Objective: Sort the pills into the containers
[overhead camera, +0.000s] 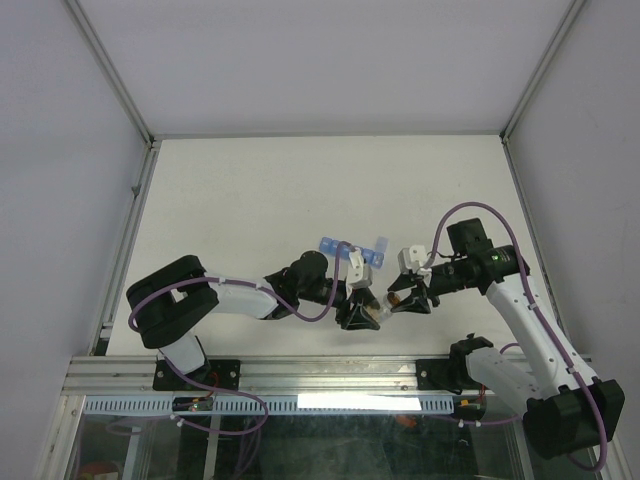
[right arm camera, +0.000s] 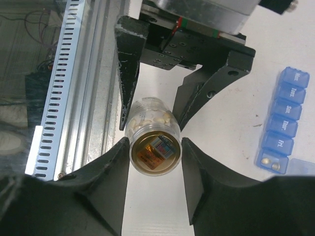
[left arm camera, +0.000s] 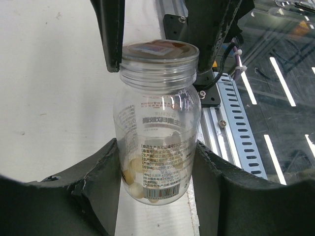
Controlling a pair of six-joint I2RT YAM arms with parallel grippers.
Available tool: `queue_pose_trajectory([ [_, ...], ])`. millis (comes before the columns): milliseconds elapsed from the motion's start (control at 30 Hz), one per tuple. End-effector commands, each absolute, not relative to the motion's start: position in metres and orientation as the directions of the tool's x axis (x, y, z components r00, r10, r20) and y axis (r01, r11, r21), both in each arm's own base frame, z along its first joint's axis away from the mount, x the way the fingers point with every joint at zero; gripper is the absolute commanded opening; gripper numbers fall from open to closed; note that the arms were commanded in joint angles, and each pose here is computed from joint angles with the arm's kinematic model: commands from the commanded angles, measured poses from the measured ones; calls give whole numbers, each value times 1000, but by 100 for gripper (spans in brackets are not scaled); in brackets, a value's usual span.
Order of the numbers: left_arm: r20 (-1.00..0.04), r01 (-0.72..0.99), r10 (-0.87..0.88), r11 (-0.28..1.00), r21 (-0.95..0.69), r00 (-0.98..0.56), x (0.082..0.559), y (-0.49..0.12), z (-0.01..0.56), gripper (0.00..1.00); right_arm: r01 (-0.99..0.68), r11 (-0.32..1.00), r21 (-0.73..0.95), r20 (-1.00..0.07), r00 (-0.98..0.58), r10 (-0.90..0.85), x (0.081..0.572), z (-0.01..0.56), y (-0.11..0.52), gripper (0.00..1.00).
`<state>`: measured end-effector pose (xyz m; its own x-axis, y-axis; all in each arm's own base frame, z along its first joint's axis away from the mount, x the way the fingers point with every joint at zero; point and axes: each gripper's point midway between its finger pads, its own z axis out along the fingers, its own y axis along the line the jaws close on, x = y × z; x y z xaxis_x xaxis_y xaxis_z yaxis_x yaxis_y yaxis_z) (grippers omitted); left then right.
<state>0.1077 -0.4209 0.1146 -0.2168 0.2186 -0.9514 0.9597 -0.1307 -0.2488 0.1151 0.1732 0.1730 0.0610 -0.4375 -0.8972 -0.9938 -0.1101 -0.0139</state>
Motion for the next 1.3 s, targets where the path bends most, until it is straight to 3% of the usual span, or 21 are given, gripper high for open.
queue_pose_trajectory([
  [0,-993,986,60,-128,-110,-103,116,-429,160,7,-999,-38,23,-894,-3,-449,129,174,176,35],
  [100,-998,998,-2,9,-60,-60,139,-427,172,7,-991,91,101,-855,-133,-501,149,167,176,28],
  [267,-998,925,-64,378,-36,-12,204,-419,181,6,-875,417,246,-737,-448,-505,199,149,177,22],
  [400,-998,871,-54,491,-7,22,227,-415,174,7,-813,421,401,-685,-572,-452,209,160,189,24],
  [467,-999,885,-44,466,6,30,221,-414,166,8,-828,365,426,-697,-557,-451,207,175,191,36],
  [600,-997,930,-72,368,4,33,197,-408,154,9,-874,320,364,-800,-470,-373,216,209,184,82],
  [667,-996,943,-85,332,-15,14,187,-406,150,9,-898,316,306,-837,-412,-360,215,220,182,95],
  [833,-996,968,-89,249,-30,-7,169,-406,149,9,-949,249,194,-887,-278,-369,201,238,181,99],
  [1000,-996,996,-77,68,-60,-55,136,-404,157,9,-999,-16,-30,-929,34,-369,161,234,181,99],
  [1100,-993,993,-41,-43,-108,-110,121,-401,156,9,-983,-96,-158,-925,181,-335,150,226,183,99],
  [1267,-986,978,20,-123,-167,-166,113,-397,147,9,-963,-195,-186,-906,245,-346,139,214,192,96],
])
